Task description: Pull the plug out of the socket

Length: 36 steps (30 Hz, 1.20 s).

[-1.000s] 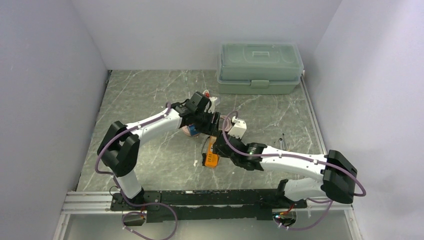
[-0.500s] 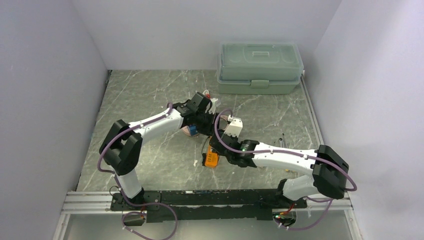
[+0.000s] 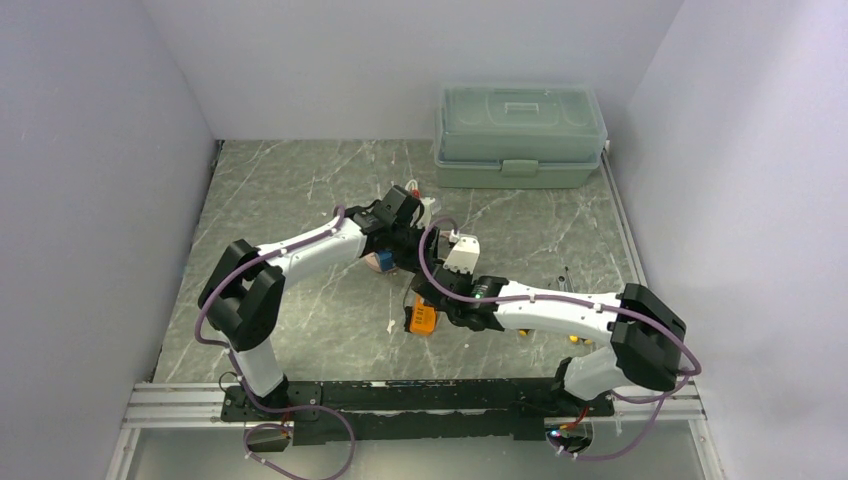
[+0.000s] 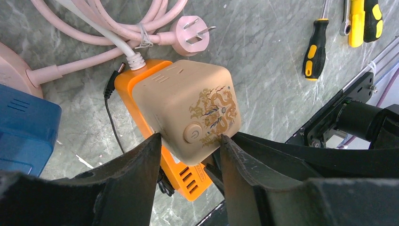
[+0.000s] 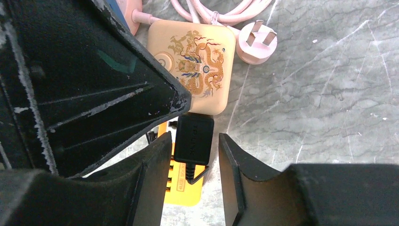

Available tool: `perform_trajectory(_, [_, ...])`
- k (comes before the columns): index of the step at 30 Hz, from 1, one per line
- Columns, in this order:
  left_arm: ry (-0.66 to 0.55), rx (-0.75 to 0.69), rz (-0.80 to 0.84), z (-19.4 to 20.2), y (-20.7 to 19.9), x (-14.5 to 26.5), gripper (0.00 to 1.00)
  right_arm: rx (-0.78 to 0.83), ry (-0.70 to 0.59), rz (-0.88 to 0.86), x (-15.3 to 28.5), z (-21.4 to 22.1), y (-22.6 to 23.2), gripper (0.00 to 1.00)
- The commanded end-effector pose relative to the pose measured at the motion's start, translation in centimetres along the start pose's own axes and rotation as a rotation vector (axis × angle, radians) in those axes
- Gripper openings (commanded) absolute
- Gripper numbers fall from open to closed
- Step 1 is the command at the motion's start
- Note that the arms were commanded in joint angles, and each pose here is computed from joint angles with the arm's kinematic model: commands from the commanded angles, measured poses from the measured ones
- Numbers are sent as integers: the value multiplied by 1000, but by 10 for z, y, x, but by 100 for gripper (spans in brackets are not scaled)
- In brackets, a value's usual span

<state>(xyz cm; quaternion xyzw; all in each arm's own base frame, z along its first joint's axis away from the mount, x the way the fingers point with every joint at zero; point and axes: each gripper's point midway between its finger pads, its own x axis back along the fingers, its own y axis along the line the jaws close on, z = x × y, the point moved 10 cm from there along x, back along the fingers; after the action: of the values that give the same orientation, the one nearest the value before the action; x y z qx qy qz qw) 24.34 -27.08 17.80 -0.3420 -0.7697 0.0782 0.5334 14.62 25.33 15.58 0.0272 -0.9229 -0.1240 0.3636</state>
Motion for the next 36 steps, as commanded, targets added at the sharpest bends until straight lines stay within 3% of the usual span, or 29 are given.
perform_trajectory(1, [75,12,-63,17,10,-5,51,-6,-33,3,3,-10,9,44])
perform_trajectory(18, [151,-8,-126,35,18,-12,40,29,-33,-1,2,-12,18,37])
perform_trajectory(36, [225,-11,-132,53,22,-20,30,-24,-14,11,5,-2,-21,34])
